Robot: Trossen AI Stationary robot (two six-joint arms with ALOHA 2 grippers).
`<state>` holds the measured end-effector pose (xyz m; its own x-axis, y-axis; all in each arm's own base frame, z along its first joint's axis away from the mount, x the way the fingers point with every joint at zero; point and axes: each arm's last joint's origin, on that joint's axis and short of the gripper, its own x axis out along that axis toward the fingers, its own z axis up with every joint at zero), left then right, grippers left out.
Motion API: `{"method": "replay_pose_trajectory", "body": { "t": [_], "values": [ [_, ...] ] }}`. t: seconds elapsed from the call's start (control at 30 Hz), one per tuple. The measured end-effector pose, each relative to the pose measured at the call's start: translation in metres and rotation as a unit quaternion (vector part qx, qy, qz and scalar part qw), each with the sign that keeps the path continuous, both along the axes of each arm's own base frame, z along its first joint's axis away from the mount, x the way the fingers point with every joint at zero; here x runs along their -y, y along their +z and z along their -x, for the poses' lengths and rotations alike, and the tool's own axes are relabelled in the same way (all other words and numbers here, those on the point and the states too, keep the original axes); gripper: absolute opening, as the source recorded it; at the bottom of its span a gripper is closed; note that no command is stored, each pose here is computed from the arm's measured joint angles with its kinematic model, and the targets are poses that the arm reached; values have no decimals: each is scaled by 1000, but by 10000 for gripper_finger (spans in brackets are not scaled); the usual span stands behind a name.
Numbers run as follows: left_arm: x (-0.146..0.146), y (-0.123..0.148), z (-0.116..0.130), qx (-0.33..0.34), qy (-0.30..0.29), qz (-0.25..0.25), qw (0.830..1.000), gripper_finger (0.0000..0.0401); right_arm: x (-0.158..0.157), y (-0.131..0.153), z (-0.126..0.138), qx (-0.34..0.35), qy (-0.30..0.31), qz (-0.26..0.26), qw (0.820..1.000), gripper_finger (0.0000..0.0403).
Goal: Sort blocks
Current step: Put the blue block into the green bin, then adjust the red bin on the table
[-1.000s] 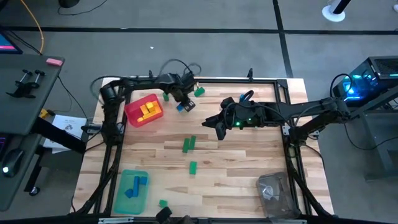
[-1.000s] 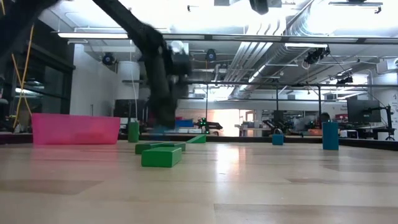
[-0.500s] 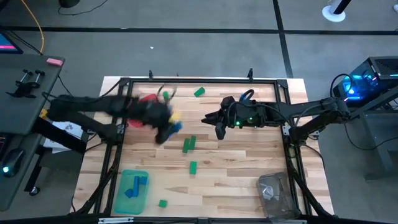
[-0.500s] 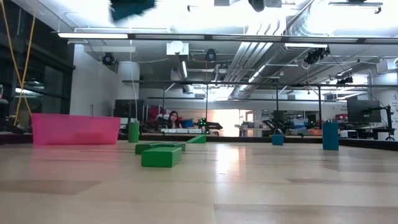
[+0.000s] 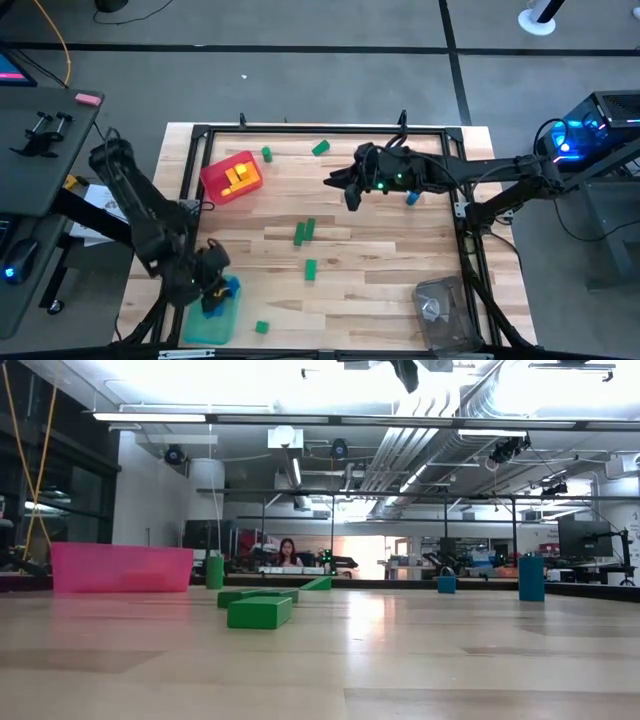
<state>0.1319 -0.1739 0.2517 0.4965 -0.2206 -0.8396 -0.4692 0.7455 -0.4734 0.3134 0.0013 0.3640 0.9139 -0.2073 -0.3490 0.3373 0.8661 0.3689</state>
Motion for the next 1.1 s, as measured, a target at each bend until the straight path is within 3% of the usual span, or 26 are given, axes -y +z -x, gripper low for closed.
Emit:
{"method": "replay_pose_trajectory", "body": {
  "t": [0.1, 0.17, 0.37, 0.5, 0.7, 0.9, 1.1],
  "values": [
    [12, -4, -5, 10, 7, 24, 1000, 71, 3, 0, 0, 1, -5, -2, 1000, 0],
    [20, -5, -8, -1, -25, 54, 998, 71, 4, 0, 0, 2, -9, -9, 1000, 0],
    [31, -22, 1, -128, -91, 68, 985, 76, 4, -2, 1, -8, -6, -12, 1000, 0],
    [36, -29, 8, -162, -83, 64, 981, 123, 3, -5, 2, -23, -3, -14, 1000, 0],
    [37, -27, 6, -159, -76, 81, 981, 192, 3, -5, 2, -27, -3, -15, 1000, 0],
    [17, -12, 1, -134, -86, 83, 984, 227, 3, -5, 2, -25, 0, -16, 1000, 0],
    [-45, 16, -17, -43, -44, 41, 997, 230, 2, 1, -1, 9, 18, -35, 999, 0]
  ]
}}
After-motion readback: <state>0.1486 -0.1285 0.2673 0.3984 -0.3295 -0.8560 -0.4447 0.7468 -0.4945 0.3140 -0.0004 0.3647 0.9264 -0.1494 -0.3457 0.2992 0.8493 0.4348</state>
